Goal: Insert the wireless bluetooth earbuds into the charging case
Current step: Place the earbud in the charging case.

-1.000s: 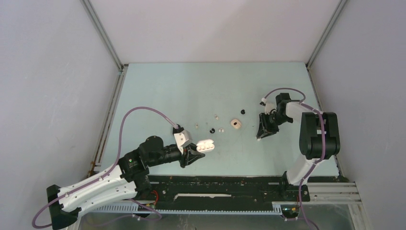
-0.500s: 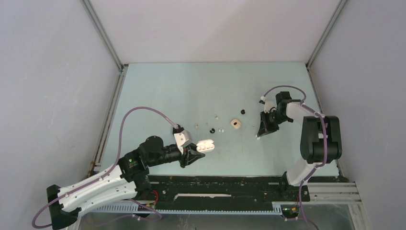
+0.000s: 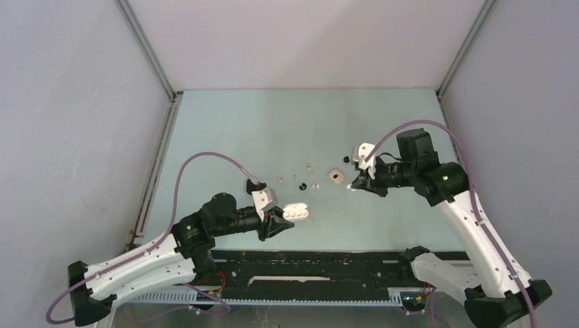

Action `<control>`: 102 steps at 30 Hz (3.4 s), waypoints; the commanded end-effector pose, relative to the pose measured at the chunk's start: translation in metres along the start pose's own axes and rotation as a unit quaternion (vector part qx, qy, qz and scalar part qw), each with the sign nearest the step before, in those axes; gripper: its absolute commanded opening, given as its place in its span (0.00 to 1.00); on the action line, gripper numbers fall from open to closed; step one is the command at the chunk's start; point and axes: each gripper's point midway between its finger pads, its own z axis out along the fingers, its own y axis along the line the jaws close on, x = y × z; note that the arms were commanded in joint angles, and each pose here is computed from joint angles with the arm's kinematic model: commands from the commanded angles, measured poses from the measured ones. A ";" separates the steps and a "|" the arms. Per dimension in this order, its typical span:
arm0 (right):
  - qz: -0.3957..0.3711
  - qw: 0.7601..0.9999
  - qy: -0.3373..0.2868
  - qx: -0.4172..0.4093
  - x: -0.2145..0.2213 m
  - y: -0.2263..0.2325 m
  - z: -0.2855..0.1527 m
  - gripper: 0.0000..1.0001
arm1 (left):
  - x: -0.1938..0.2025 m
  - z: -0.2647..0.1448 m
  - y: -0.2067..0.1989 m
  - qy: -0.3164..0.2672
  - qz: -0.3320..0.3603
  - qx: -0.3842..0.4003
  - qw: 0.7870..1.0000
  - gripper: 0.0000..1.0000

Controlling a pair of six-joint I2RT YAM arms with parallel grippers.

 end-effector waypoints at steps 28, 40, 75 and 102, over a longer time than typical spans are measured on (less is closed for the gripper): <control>-0.253 0.958 0.065 -0.118 -0.155 0.112 0.050 0.00 | -0.026 -0.002 -0.006 -0.051 0.019 0.015 0.998 0.00; -0.289 0.950 0.055 -0.103 -0.157 0.139 0.047 0.00 | -0.025 0.000 -0.002 -0.047 0.009 0.005 0.999 0.00; -0.318 0.939 0.085 -0.096 -0.144 0.150 0.076 0.00 | -0.034 -0.005 -0.005 -0.071 0.012 0.015 0.997 0.00; -0.301 0.946 0.099 -0.069 -0.141 0.137 0.093 0.00 | -0.034 -0.007 -0.008 -0.076 0.016 0.022 0.997 0.00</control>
